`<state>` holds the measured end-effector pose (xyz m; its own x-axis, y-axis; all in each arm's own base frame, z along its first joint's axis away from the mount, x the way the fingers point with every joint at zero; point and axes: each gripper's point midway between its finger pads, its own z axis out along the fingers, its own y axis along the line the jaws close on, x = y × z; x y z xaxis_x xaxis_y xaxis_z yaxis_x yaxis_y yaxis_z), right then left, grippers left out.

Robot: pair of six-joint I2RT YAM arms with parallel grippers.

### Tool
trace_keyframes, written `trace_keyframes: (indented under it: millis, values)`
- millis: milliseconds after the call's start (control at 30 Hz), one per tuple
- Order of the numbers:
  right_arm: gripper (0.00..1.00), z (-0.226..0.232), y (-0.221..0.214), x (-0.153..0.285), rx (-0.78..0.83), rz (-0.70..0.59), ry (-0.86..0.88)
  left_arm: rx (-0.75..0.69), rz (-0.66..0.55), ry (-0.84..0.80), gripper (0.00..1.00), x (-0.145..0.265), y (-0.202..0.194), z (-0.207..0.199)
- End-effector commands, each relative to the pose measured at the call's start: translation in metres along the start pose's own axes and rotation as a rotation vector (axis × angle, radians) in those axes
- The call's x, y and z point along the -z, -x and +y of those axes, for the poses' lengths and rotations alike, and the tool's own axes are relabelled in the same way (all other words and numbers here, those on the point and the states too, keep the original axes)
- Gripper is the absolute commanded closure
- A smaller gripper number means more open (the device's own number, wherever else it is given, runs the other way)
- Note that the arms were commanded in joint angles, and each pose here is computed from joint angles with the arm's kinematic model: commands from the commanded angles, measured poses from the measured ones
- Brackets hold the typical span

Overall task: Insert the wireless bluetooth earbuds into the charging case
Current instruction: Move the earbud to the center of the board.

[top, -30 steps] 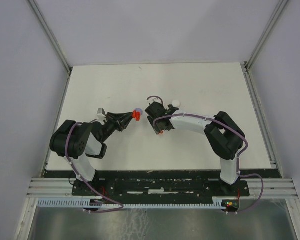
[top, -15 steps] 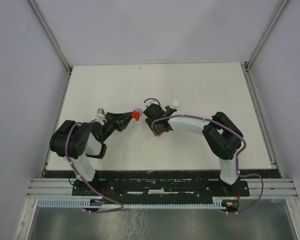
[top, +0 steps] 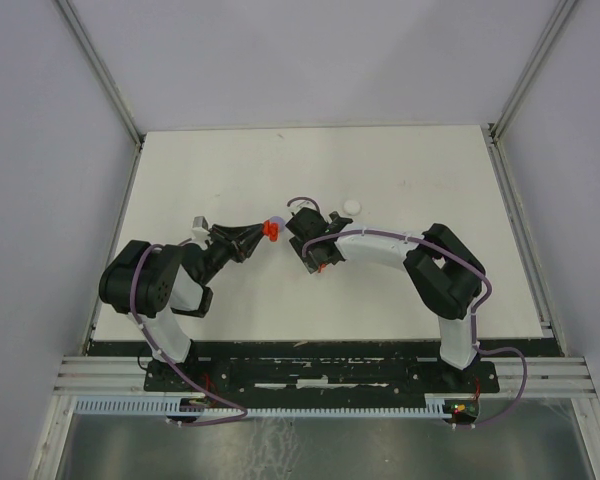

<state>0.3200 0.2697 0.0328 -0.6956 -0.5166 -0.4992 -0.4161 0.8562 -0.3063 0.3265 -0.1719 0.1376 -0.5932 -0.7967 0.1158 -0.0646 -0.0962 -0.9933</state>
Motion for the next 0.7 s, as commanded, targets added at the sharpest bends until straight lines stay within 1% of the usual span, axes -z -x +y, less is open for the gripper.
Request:
trace_keyframes:
  millis: [0,667]
  values:
    - [0.01,0.003,0.016,0.008,-0.002,-0.036,0.017,-0.101,0.036,-0.181,0.97,0.007,-0.009,-0.044]
    - [0.00,0.001,0.000,0.009,0.019,0.006,0.025,-0.099,0.034,-0.179,0.97,0.007,-0.007,-0.043]
